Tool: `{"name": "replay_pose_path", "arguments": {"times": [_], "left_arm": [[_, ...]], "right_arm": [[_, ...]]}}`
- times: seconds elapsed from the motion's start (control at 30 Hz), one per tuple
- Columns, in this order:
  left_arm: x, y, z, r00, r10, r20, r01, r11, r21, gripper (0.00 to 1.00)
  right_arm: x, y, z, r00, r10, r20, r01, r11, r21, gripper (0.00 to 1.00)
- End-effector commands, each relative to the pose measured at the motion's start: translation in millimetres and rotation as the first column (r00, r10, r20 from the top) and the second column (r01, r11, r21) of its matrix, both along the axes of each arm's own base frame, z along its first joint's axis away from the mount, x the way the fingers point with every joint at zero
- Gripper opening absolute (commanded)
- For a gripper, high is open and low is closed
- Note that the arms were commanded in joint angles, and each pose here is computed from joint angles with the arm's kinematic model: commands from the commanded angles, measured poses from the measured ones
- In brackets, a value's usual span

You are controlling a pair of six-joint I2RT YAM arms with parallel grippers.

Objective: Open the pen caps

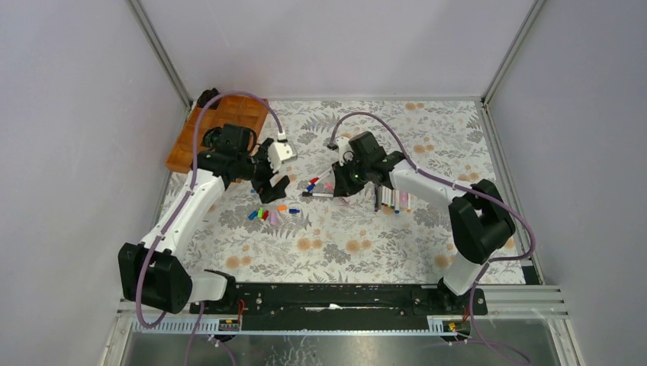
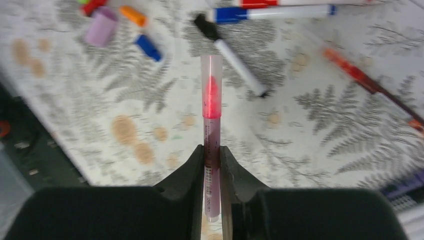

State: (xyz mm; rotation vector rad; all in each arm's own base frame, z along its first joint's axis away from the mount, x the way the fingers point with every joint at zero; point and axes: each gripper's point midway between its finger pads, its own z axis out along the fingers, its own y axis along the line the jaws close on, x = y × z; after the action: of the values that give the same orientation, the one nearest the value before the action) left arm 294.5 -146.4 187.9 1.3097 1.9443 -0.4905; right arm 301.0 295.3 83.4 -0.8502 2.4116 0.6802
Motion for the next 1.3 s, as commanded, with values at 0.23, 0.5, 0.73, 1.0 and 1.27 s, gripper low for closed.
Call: {"name": "replay_pose_path", "arguments": {"times": [0.23, 0.5, 0.73, 1.0, 1.27], "left_arm": [[-46.8, -40.5, -38.9, 0.944, -0.327, 0.048, 0.317, 0.937, 0.145, 0.99], [-65.9, -60.2, -54.6, 0.894, -0.446, 0.033, 0.430, 0.878, 0.212, 0.89], [-75.4, -66.1, -54.0, 0.872, -0.488, 0.041, 0.467, 0.854, 0.229, 0.72], [-93.2, -66.1, -58.6, 0.846, -0.534, -0.010, 0.520, 0.819, 0.242, 0.28], [-89.9, -65.0, -61.9, 0.862, -0.506, -0.031, 0.494, 0.827, 0.267, 0.01]], "right_arm": [[-100.0, 54.0, 84.4, 0.866, 0.345, -0.362, -0.132, 0.857, 0.499, 0.00], [-125.3, 61.8, 89.8, 0.765, 0.473, -0.437, -0.168, 0.802, 0.574, 0.00], [-127.7, 65.1, 90.1, 0.725, 0.511, -0.462, -0.179, 0.788, 0.590, 0.00], [-120.3, 73.0, 90.1, 0.720, 0.510, -0.472, -0.158, 0.781, 0.604, 0.00], [-126.4, 84.5, 71.3, 0.706, 0.497, -0.504, -0.154, 0.803, 0.576, 0.36]]}}
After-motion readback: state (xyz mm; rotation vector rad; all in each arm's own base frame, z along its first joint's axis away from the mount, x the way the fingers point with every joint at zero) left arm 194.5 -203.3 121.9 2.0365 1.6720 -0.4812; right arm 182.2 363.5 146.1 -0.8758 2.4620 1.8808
